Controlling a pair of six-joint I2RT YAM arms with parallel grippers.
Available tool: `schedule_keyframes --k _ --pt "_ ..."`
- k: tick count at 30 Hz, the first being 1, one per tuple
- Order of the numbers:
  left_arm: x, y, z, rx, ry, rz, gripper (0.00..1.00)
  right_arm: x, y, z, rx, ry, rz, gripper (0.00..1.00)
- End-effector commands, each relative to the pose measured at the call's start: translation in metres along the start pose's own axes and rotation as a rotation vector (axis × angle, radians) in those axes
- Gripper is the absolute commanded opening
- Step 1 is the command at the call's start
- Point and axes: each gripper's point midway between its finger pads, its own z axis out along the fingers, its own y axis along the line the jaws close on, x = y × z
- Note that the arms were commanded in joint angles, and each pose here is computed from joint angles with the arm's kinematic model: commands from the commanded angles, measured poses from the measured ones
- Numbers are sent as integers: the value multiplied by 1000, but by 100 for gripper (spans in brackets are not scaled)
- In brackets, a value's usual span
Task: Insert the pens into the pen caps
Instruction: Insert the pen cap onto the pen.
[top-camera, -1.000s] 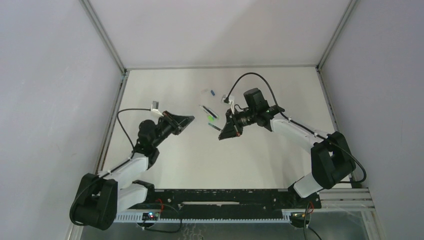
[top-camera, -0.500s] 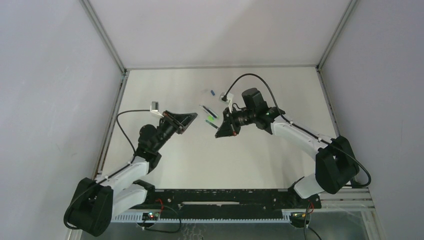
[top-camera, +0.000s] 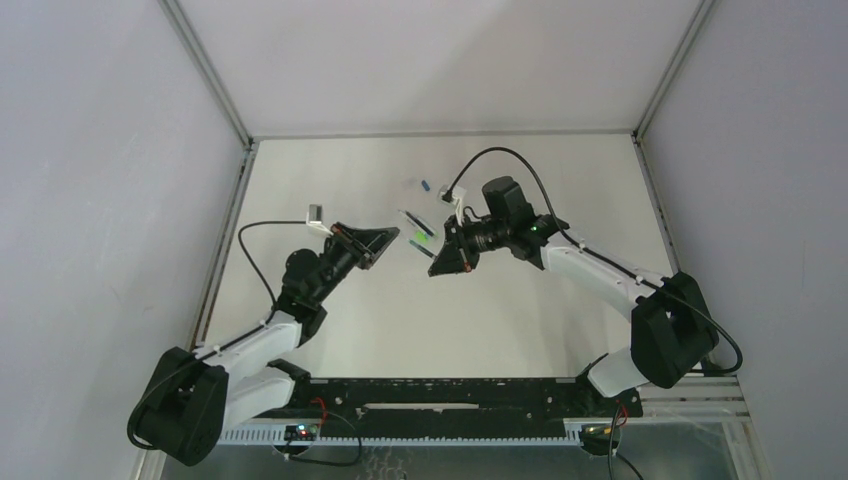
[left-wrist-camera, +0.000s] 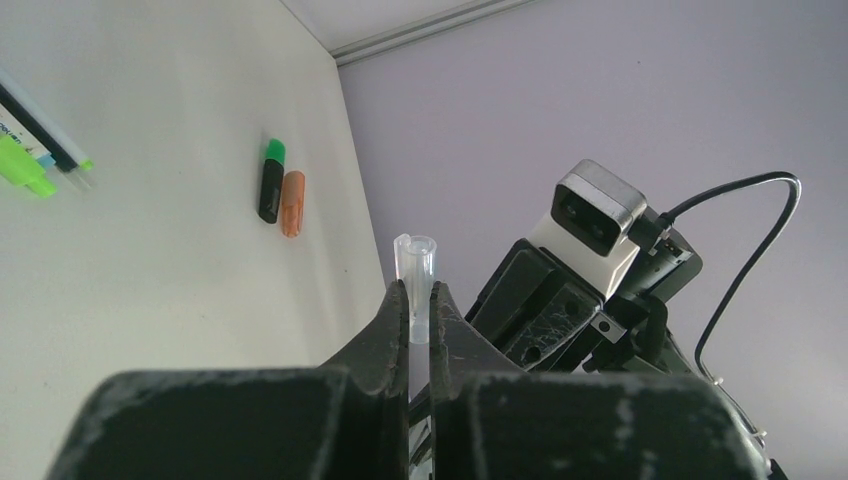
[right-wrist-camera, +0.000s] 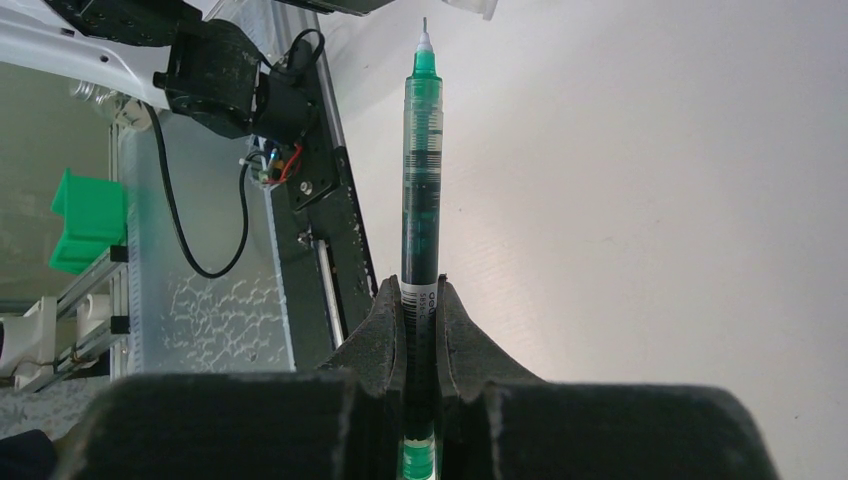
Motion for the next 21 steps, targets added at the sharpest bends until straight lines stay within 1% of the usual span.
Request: schedule_keyframes --k 1,10,21 --pt "-11 -25 5 68 -43 7 0 -11 16 -3 -36 -29 -55 0" --pt "-10 -26 4 73 -43 4 0 -8 14 1 -28 -18 -55 0" --pt "-7 -29 4 87 -36 -7 0 -9 6 3 21 -22 -42 0"
